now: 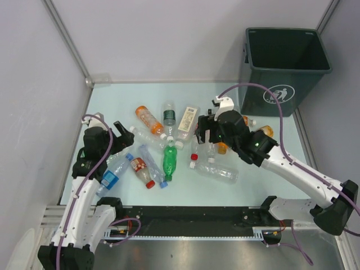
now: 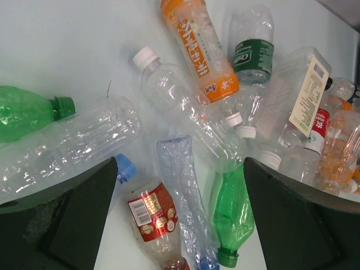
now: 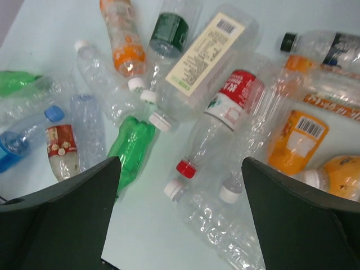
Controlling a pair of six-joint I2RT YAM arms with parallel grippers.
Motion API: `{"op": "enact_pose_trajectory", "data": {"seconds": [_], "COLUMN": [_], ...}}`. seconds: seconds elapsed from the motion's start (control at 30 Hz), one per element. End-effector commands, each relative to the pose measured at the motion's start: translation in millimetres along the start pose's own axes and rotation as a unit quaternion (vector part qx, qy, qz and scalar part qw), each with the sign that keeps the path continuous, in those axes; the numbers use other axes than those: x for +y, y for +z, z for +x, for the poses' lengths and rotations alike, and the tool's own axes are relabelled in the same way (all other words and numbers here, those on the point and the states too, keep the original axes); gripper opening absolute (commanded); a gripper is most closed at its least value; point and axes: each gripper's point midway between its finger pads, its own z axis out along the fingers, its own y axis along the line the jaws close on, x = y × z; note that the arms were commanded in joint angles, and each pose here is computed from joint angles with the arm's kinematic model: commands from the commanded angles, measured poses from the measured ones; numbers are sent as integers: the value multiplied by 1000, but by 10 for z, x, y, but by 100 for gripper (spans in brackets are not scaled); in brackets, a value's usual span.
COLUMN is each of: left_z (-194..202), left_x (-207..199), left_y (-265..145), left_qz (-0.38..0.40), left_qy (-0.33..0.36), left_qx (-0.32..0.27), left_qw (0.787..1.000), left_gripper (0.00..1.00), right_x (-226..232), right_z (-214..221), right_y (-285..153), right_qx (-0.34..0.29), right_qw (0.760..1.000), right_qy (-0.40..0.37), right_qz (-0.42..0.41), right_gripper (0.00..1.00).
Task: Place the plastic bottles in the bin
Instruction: Pick up the plastic bottle at the center of the board.
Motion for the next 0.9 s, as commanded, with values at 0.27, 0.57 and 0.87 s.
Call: {"op": "enact_pose_trajectory", "data": {"seconds": [0.27,0.57,0.87], "left_z": [610,889,1257], "left_x": [258,303,424], "left_y": [50,81,175], "left_qz": [-44,-90,-146], "left_qy": [-68,-51,-75], "left_qx": [81,130,148], "left_qw": [993,986,975], "left_gripper": [93,88,83], "right_x": [135,126,88], "right_z": [608,768,868], "right_y": [212,253,296], "right_qx": [37,48,54], "right_qw": [999,998,997], "right_qy": [31,43,49], "right_qz": [14,10,18], "right_gripper": [92,92,91]}}
